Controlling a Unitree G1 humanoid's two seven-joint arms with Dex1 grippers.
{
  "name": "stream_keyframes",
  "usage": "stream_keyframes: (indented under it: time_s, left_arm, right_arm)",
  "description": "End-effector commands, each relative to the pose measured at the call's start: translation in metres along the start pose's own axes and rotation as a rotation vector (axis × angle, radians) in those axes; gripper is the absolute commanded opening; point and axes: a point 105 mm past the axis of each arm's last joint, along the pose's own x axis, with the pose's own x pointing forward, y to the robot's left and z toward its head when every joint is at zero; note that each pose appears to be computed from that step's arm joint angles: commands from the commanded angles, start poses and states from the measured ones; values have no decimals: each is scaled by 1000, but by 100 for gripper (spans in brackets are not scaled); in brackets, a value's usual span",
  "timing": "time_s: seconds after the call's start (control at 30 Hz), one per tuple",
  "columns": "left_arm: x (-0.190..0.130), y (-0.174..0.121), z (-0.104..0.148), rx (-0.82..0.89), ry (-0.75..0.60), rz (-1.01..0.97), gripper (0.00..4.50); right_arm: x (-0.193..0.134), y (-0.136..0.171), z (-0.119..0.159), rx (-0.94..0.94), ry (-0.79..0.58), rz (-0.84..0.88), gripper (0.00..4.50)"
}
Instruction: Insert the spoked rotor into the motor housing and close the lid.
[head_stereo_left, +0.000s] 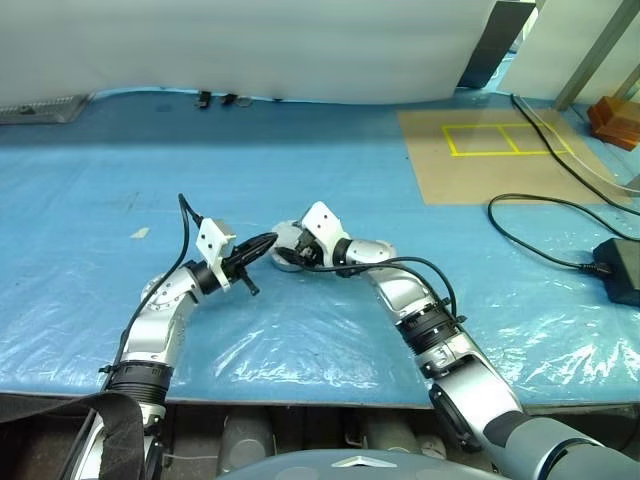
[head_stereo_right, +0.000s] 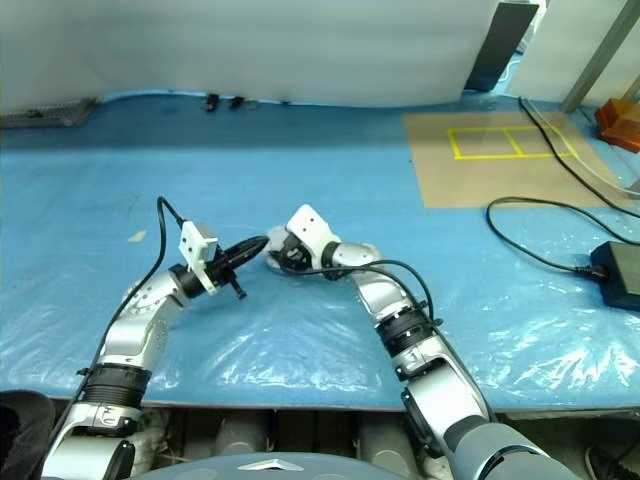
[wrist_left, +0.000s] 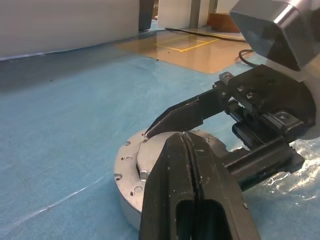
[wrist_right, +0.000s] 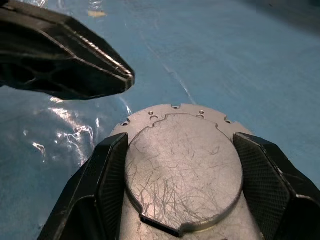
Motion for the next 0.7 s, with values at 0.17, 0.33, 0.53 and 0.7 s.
stream_keyframes:
  time_s: [0.17,0.33,0.53,0.7]
  left_arm:
    - [3,2,8,33,-20,-1,0]
    - [8,1,6,47,0,-15,0]
    - [22,2,-5,130,111,-52,0]
    - [39,10,-4,218,188,-78,0]
  right_arm:
    - [-11,16,-74,68,262,47,297]
    - [-16,20,-75,91,267,104,297]
    - [-19,18,-65,87,243,118,297]
    - [-19,19,-54,83,220,128,297]
